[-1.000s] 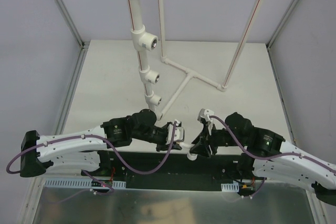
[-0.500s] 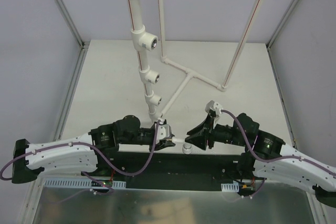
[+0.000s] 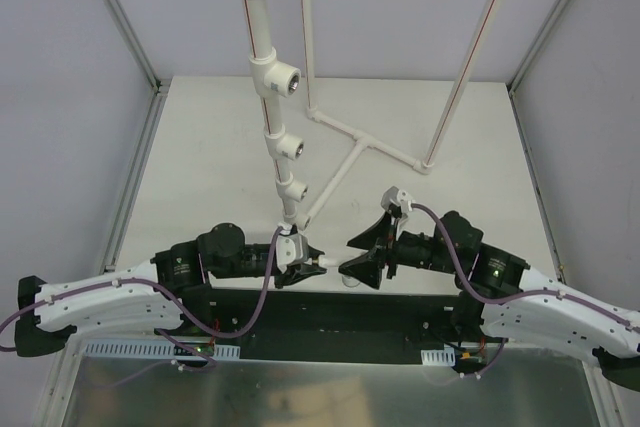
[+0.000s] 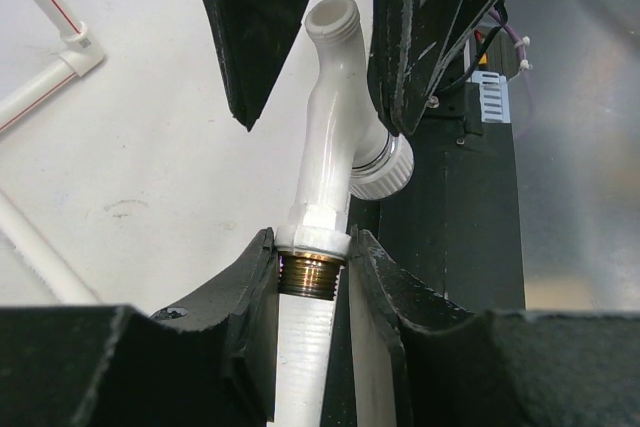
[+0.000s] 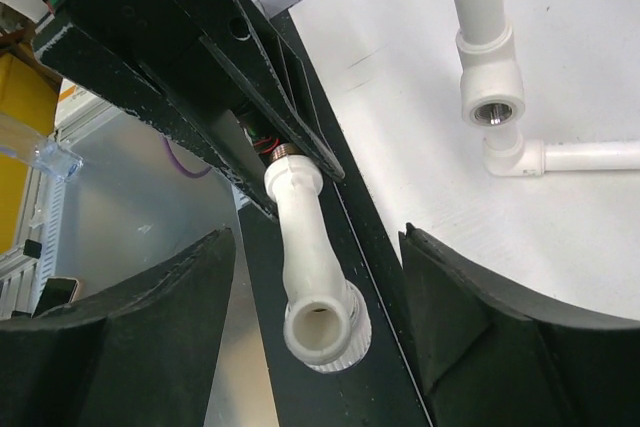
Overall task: Install the water faucets
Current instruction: Pick up the water faucet from the center of the board.
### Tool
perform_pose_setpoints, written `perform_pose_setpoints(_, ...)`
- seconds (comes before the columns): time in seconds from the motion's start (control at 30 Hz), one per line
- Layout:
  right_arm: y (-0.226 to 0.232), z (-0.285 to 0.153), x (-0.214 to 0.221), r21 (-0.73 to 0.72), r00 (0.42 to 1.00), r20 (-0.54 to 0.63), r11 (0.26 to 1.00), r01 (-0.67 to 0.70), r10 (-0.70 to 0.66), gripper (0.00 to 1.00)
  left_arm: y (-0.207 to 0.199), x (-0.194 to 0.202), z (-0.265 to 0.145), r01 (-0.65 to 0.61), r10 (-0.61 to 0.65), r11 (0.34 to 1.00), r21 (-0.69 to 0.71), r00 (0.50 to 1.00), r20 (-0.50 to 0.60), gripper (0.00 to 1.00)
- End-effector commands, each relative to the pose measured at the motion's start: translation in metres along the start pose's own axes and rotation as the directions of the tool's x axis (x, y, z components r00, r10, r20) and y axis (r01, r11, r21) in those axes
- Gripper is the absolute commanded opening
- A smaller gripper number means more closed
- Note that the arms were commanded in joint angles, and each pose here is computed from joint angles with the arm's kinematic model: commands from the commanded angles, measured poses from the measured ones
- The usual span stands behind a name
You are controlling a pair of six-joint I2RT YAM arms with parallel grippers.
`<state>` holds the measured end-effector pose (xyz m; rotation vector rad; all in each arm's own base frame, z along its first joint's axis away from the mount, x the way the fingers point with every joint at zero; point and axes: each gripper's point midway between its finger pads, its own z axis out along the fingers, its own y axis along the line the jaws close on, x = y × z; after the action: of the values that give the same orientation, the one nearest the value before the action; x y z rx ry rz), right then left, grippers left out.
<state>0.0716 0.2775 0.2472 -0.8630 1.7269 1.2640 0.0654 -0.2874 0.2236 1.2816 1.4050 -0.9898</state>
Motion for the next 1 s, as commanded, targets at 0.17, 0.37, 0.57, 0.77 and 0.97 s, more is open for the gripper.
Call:
perform_pose_setpoints(0.17, 0.011, 0.007, -0.025, -0.055, 0.993, 0.112, 0.998, -0.034, 0.04, 0.71, 0.01, -0.033, -0.011, -0.029, 0.035, 0.998, -0.058, 0.993, 0.116, 0.0)
perform_pose_setpoints(0.37, -0.003, 0.003, -0.044, 0.028, 0.965, 0.232, 0.991, -0.131, 0.121, 0.71, 0.016, -0.022, -0.013, 0.006, 0.002, 0.995, -0.098, 0.997, 0.083, 0.0)
perform_pose_setpoints(0.57, -0.026, 0.002, -0.056, 0.15, 0.933, 0.298, 0.956, -0.252, 0.2, 0.82, 0.02, -0.009, -0.014, 0.038, -0.031, 0.99, -0.133, 0.998, 0.057, 0.0)
perform_pose_setpoints(0.77, -0.079, -0.02, -0.079, 0.325, 0.778, 0.558, 0.787, -0.524, 0.288, 0.89, 0.019, 0.003, -0.012, 0.082, -0.077, 0.987, -0.136, 0.996, 0.039, 0.0)
perform_pose_setpoints(0.97, -0.085, -0.018, -0.064, 0.398, 0.86, 0.467, 0.819, -0.413, 0.207, 0.99, 0.019, 0.003, -0.01, 0.09, -0.085, 0.987, -0.136, 0.995, 0.047, 0.0)
